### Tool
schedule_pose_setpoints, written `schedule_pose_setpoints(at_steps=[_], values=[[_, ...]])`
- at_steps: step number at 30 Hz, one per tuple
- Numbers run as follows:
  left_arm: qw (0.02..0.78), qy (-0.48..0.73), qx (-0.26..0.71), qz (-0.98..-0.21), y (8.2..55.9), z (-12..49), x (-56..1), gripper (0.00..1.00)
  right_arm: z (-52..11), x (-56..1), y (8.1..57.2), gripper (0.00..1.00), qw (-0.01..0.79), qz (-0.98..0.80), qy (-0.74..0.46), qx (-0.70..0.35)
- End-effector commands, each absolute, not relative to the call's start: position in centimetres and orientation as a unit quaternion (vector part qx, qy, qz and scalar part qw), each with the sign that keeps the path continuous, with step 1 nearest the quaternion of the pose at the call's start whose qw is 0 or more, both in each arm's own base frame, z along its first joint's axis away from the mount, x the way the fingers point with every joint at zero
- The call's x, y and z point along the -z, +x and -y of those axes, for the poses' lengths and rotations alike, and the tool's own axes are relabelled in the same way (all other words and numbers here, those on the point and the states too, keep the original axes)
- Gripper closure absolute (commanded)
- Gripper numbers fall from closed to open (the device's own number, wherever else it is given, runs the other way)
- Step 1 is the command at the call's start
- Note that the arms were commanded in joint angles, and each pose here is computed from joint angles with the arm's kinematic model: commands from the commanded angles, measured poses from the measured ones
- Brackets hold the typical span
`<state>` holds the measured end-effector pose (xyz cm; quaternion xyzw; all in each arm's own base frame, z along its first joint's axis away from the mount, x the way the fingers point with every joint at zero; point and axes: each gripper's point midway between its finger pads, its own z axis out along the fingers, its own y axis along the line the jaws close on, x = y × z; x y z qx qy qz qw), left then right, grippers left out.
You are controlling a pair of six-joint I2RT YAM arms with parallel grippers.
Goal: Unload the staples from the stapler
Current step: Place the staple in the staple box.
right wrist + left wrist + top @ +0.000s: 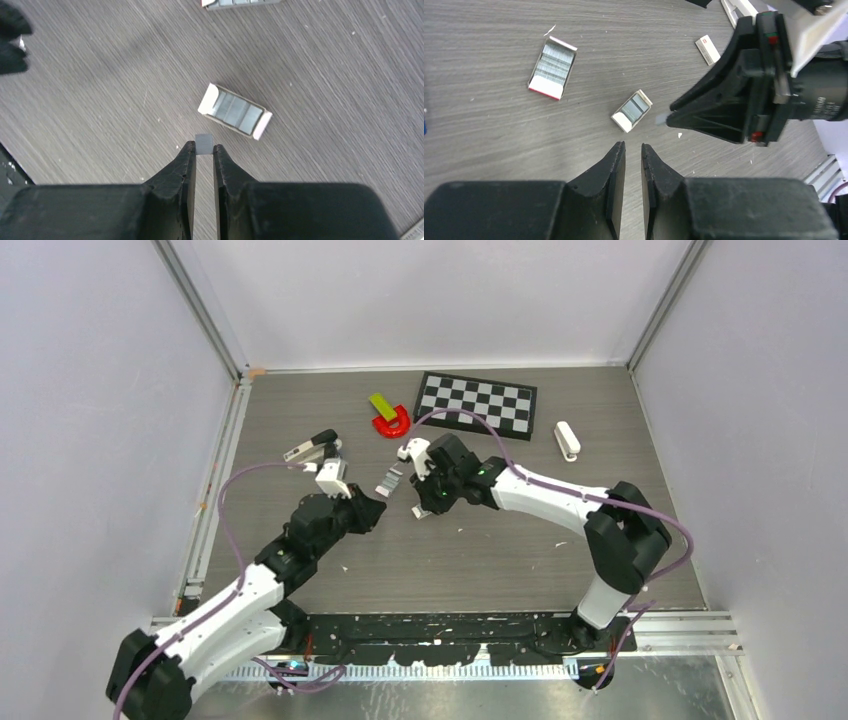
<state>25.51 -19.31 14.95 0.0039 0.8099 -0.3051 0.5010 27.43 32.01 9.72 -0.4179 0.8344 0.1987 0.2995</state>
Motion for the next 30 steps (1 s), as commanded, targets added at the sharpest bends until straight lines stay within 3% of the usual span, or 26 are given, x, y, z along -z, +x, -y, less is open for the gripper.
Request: schedule_pose_setpoints(at_steps=[1, 17, 30], values=[[0.495, -0.032, 0.308, -0.812, 23.8, 17.6, -14.8, 0.8, -35.0, -11.4, 29.9, 0.86, 0.372, -0.824, -0.383, -0.189], [0.505, -0.073, 0.317, -0.799, 21.2, 15.1, -14.8, 0.8, -35.0, -9.4, 31.9, 0.84, 0.404, -0.834, -0.35, -0.138], [0.501, -0.072, 0.321, -0.801, 21.3, 15.4, -14.5, 0.81, -34.4, -7.4, 31.5, 0.83, 0.379, -0.851, -0.34, -0.131]])
